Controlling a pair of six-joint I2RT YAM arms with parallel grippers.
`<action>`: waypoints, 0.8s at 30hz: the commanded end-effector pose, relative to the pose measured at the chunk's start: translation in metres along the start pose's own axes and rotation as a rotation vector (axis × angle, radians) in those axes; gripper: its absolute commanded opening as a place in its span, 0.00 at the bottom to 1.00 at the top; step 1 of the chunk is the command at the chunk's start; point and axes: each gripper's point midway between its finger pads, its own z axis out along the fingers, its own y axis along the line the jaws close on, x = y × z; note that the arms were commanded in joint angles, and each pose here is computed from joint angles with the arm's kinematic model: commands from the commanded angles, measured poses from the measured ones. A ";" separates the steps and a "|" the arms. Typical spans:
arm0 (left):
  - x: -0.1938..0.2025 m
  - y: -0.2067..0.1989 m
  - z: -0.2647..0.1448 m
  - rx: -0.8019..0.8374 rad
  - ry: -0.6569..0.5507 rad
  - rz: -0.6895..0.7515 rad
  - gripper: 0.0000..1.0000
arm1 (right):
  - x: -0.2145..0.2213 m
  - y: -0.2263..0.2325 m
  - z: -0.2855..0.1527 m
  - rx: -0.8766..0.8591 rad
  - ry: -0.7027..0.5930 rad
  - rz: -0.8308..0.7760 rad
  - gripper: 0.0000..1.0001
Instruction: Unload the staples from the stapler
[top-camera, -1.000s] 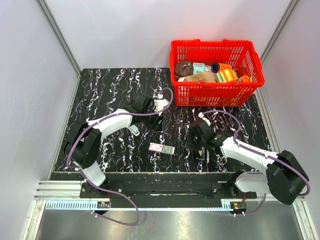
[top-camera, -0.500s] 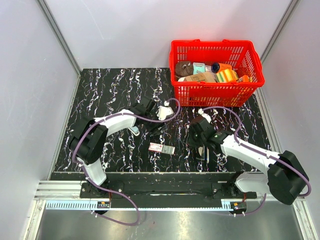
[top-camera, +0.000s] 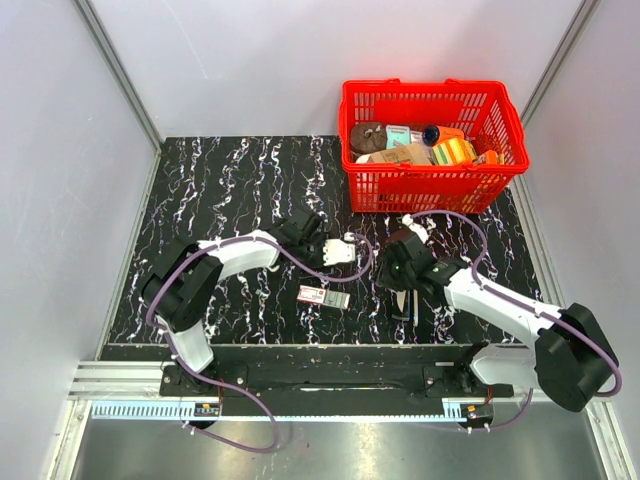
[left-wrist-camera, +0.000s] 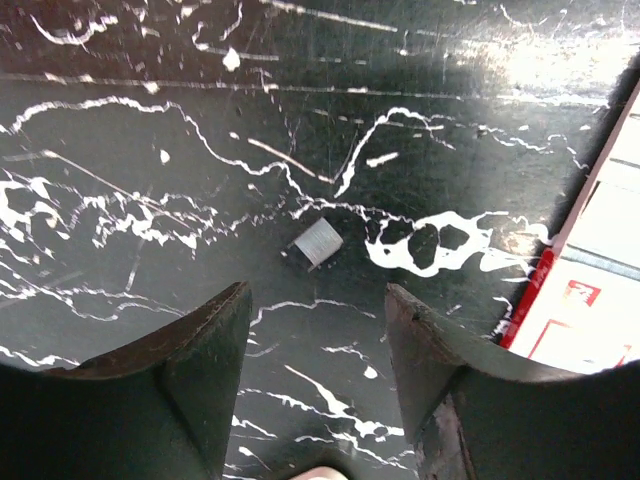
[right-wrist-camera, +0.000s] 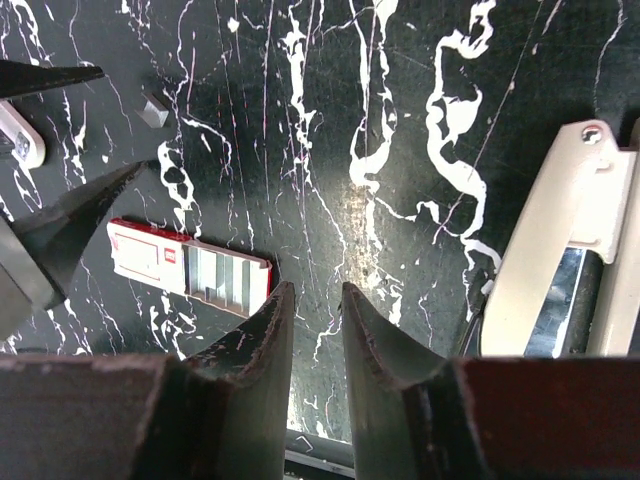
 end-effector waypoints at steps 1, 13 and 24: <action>-0.017 0.019 0.001 -0.064 -0.023 0.161 0.60 | -0.017 0.004 -0.011 -0.033 -0.055 0.012 0.31; -0.030 0.021 0.017 -0.033 -0.008 0.195 0.60 | -0.016 -0.004 -0.018 -0.058 -0.051 0.038 0.30; -0.033 0.022 0.022 -0.014 0.004 0.147 0.57 | -0.016 -0.005 -0.019 -0.068 -0.047 0.034 0.28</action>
